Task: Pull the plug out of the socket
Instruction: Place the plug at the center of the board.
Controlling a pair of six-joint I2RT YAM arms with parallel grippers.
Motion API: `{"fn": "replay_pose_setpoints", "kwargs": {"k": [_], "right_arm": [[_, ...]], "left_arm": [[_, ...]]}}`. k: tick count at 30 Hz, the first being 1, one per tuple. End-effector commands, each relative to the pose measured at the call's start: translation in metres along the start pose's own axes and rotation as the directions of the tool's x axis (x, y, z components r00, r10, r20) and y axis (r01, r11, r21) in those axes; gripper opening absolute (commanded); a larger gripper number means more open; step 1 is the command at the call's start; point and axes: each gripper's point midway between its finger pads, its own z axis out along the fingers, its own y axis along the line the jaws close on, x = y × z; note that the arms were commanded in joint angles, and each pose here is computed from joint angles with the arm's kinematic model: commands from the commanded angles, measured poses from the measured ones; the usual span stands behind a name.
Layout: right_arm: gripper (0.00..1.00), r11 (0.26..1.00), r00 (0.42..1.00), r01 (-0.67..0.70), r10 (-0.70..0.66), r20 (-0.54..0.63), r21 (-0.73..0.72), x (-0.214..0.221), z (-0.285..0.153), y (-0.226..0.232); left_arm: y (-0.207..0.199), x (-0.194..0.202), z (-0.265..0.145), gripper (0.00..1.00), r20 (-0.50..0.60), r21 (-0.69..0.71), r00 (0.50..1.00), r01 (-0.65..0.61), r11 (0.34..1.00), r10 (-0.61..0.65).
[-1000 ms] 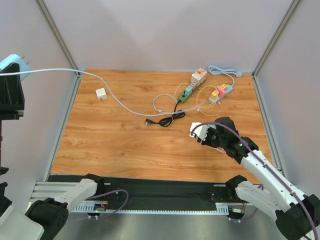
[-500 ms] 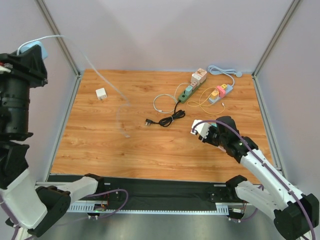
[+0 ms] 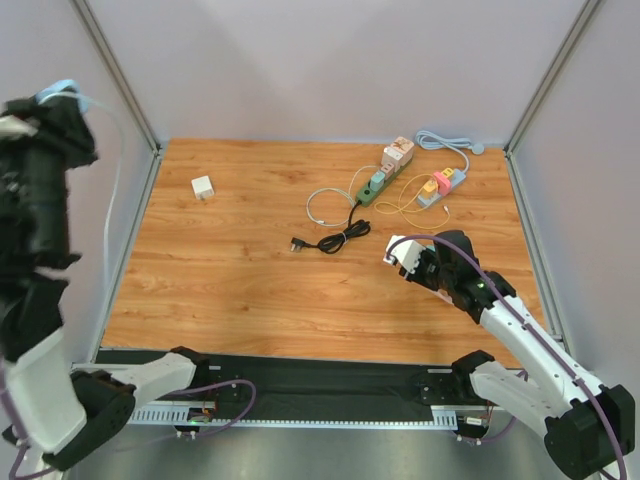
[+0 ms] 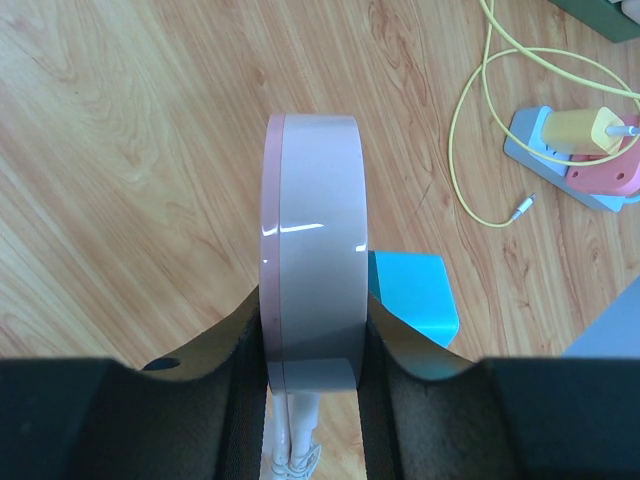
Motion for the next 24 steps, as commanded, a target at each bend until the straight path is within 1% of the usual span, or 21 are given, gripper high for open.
{"fn": "replay_pose_setpoints", "kwargs": {"k": [1, 2, 4, 5, 7, 8, 9, 12, 13, 14, 15, 16, 17, 19, 20, 21, 22, 23, 24], "right_arm": [[0.00, 0.997, 0.998, -0.006, 0.001, 0.062, 0.083, -0.016, -0.006, -0.020], [0.00, 0.997, 0.998, -0.006, 0.001, 0.064, 0.083, -0.016, -0.006, -0.020], [0.00, 0.997, 0.998, -0.008, 0.003, 0.065, 0.077, -0.017, -0.005, -0.019], [0.00, 0.997, 0.998, -0.008, 0.003, 0.065, 0.075, -0.016, -0.005, -0.019], [0.00, 0.998, 0.998, -0.011, 0.006, 0.064, 0.070, -0.016, -0.005, -0.018], [0.00, 0.998, 0.998, -0.011, 0.006, 0.063, 0.068, -0.016, -0.005, -0.017], [0.00, 0.998, 0.998, -0.011, 0.006, 0.064, 0.070, -0.016, -0.005, -0.018], [0.00, 0.998, 0.998, -0.013, 0.009, 0.059, 0.068, -0.015, -0.004, -0.017], [0.00, 0.998, 0.998, -0.012, 0.009, 0.060, 0.065, -0.015, -0.004, -0.016], [0.00, 0.998, 0.998, -0.012, 0.009, 0.060, 0.063, -0.015, -0.004, -0.016], [0.00, 0.998, 0.998, -0.013, 0.009, 0.058, 0.063, -0.015, -0.004, -0.016], [0.00, 0.998, 0.998, -0.014, 0.010, 0.056, 0.063, -0.014, -0.003, -0.016], [0.00, 0.998, 0.998, -0.013, 0.009, 0.055, 0.061, -0.014, -0.003, -0.016], [0.00, 0.998, 0.998, -0.013, 0.009, 0.055, 0.061, -0.014, -0.003, -0.016], [0.00, 0.998, 0.998, -0.013, 0.009, 0.055, 0.061, -0.014, -0.003, -0.016], [0.00, 0.998, 0.998, -0.013, 0.009, 0.054, 0.062, -0.014, -0.003, -0.016], [0.00, 0.998, 0.998, -0.013, 0.009, 0.054, 0.060, -0.014, -0.002, -0.015], [0.00, 0.998, 0.999, -0.013, 0.010, 0.052, 0.060, -0.013, -0.002, -0.015], [0.00, 0.998, 0.999, -0.013, 0.010, 0.051, 0.059, -0.013, -0.002, -0.015]], "left_arm": [[-0.025, 0.042, 0.050, 0.00, -0.087, -0.006, 0.988, -0.129, 0.992, 0.128], [-0.029, 0.049, 0.060, 0.00, -0.098, -0.007, 0.985, -0.146, 0.989, 0.145], [-0.029, 0.036, 0.067, 0.00, -0.057, -0.027, 0.989, -0.136, 0.990, 0.134], [-0.031, 0.039, 0.074, 0.00, -0.059, -0.033, 0.989, -0.138, 0.990, 0.136], [-0.029, 0.029, 0.077, 0.00, -0.028, -0.046, 0.992, -0.124, 0.991, 0.123], [-0.029, 0.031, 0.082, 0.00, -0.030, -0.053, 0.991, -0.134, 0.990, 0.132], [-0.025, 0.027, 0.084, 0.00, -0.018, -0.077, 0.989, -0.146, 0.986, 0.145], [-0.011, 0.032, 0.089, 0.00, -0.028, -0.131, 0.983, -0.182, 0.975, 0.179], [-0.009, 0.044, 0.093, 0.00, -0.053, -0.141, 0.981, -0.192, 0.971, 0.186], [-0.001, 0.047, 0.094, 0.00, -0.062, -0.155, 0.979, -0.203, 0.967, 0.195], [0.000, 0.061, 0.097, 0.00, -0.090, -0.158, 0.979, -0.194, 0.968, 0.182], [0.010, 0.064, 0.098, 0.00, -0.097, -0.179, 0.978, -0.198, 0.964, 0.183], [0.009, 0.074, 0.101, 0.00, -0.118, -0.156, 0.977, -0.193, 0.969, 0.175], [0.020, 0.089, 0.108, 0.00, -0.146, -0.179, 0.980, -0.160, 0.971, 0.135], [0.018, 0.098, 0.111, 0.00, -0.168, -0.149, 0.978, -0.146, 0.978, 0.120], [0.019, 0.109, 0.115, 0.00, -0.190, -0.143, 0.976, -0.133, 0.981, 0.105], [0.028, 0.117, 0.120, 0.00, -0.201, -0.170, 0.978, -0.099, 0.980, 0.064], [0.024, 0.126, 0.123, 0.00, -0.225, -0.138, 0.973, -0.077, 0.987, 0.045], [0.026, 0.136, 0.127, 0.00, -0.244, -0.136, 0.970, -0.056, 0.989, 0.021]]}}
